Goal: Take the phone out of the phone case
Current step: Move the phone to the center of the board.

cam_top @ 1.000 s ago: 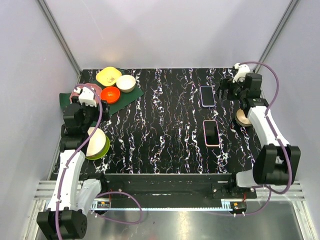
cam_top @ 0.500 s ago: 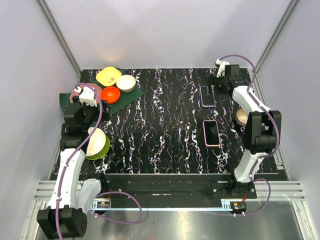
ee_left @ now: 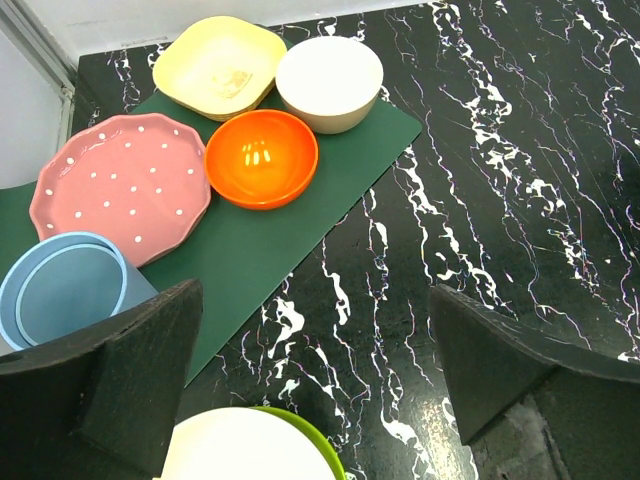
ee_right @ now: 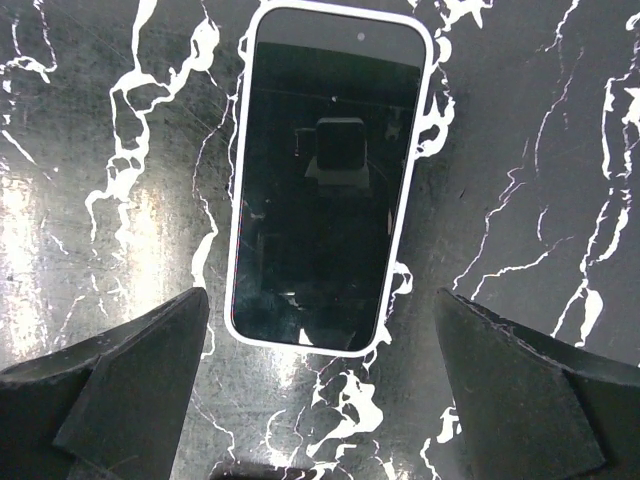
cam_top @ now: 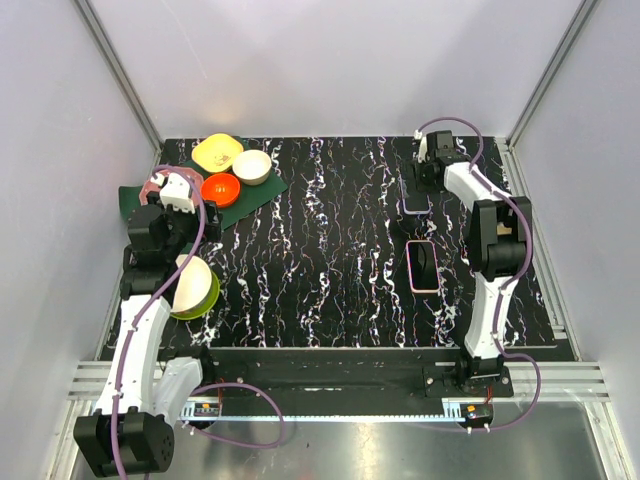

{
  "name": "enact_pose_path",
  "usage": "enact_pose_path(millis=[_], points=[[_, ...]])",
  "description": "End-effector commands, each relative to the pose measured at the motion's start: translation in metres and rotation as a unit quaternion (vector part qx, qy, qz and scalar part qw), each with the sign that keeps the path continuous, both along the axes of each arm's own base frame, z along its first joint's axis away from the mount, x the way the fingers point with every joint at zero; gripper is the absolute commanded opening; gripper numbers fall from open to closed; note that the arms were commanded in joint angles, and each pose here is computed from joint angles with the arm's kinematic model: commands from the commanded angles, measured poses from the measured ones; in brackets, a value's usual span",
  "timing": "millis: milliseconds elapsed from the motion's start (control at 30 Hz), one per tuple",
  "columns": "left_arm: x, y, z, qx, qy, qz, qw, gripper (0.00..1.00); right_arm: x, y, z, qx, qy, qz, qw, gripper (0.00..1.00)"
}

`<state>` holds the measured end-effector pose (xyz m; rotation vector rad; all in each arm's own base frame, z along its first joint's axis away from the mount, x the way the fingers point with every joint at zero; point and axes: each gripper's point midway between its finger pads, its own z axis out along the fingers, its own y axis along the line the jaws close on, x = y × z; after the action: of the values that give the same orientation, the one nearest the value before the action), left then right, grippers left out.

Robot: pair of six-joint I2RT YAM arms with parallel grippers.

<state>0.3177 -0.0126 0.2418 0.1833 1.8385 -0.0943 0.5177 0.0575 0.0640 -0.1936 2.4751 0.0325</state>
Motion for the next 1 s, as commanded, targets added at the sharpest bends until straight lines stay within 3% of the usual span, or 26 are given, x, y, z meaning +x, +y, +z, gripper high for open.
enact_pose_path(millis=[0, 967], points=[[0.006, -0.002, 0.014, -0.005, -0.027, -0.008, 1.0, 0.99, 0.009, 0.002, 0.008, -0.007, -0.005, 0.0, 1.0, 1.0], [0.007, 0.002, 0.01, -0.006, -0.022, -0.002, 1.0, 0.99, 0.012, 0.004, -0.03, -0.028, 0.038, 0.001, 0.999, 1.0]])
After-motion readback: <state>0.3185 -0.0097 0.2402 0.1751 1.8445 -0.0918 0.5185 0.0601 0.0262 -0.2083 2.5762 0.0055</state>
